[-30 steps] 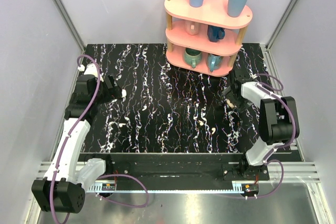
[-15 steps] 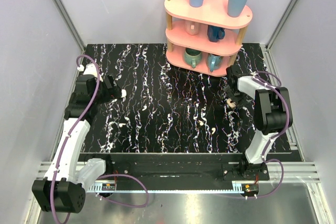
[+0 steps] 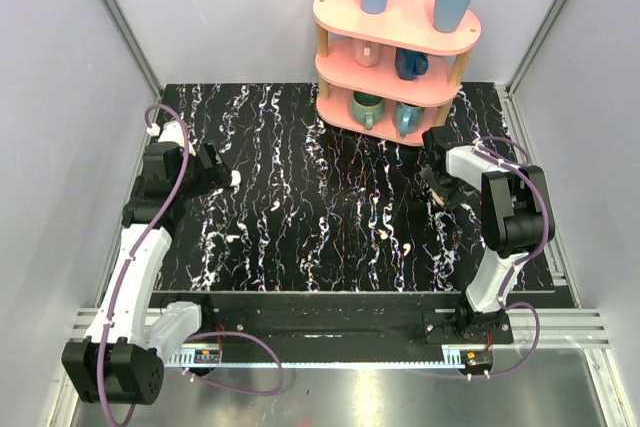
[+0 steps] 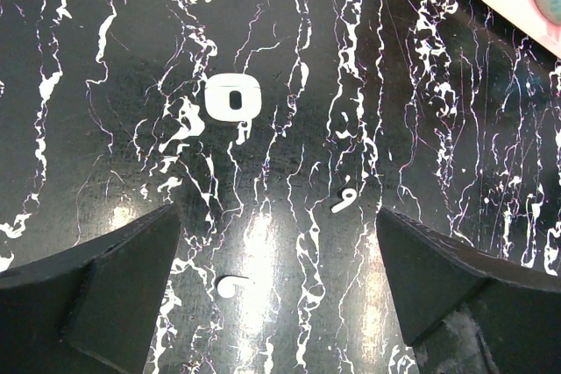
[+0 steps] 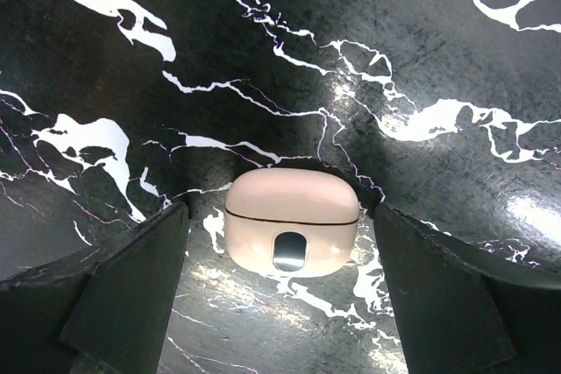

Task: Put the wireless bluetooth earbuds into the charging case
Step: Pick up the charging case from the center of the board.

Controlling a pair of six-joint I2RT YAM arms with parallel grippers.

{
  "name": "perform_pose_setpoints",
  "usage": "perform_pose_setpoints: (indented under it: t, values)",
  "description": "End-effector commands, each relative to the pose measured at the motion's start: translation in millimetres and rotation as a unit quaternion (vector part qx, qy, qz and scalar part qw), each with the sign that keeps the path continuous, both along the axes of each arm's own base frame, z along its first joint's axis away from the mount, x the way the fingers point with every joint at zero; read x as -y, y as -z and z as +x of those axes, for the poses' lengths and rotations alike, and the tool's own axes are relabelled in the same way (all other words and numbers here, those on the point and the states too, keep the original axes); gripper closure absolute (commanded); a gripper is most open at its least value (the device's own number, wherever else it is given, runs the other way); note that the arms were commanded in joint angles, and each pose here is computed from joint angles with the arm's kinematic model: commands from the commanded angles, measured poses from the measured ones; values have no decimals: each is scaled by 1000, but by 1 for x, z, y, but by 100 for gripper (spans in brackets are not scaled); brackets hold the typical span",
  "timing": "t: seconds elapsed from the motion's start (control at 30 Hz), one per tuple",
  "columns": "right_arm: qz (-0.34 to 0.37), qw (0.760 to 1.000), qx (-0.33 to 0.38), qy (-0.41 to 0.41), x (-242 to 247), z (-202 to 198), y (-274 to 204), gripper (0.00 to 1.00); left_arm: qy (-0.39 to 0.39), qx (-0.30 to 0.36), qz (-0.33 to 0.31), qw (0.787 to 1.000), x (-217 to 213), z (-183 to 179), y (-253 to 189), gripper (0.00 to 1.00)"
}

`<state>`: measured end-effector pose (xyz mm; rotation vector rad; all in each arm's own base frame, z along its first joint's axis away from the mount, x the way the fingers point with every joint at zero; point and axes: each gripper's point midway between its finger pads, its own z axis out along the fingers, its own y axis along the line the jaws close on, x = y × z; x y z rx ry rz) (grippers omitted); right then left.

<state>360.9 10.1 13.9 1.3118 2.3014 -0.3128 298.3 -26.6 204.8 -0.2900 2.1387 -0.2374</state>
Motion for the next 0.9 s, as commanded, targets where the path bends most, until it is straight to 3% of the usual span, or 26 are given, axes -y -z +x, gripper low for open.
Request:
perform_pose_setpoints:
  t: [0.0, 0.3, 0.87]
  values:
    - [-19, 1000, 11, 16, 6, 0, -6, 8, 12, 24, -8, 1000, 4, 8, -18, 1]
    - [-23, 999, 17, 34, 13, 3, -7, 8, 17, 25, -6, 1000, 5, 7, -18, 1]
    - [-10, 999, 19, 41, 21, 0, -3, 19, 19, 22, 1, 1000, 3, 5, -18, 1]
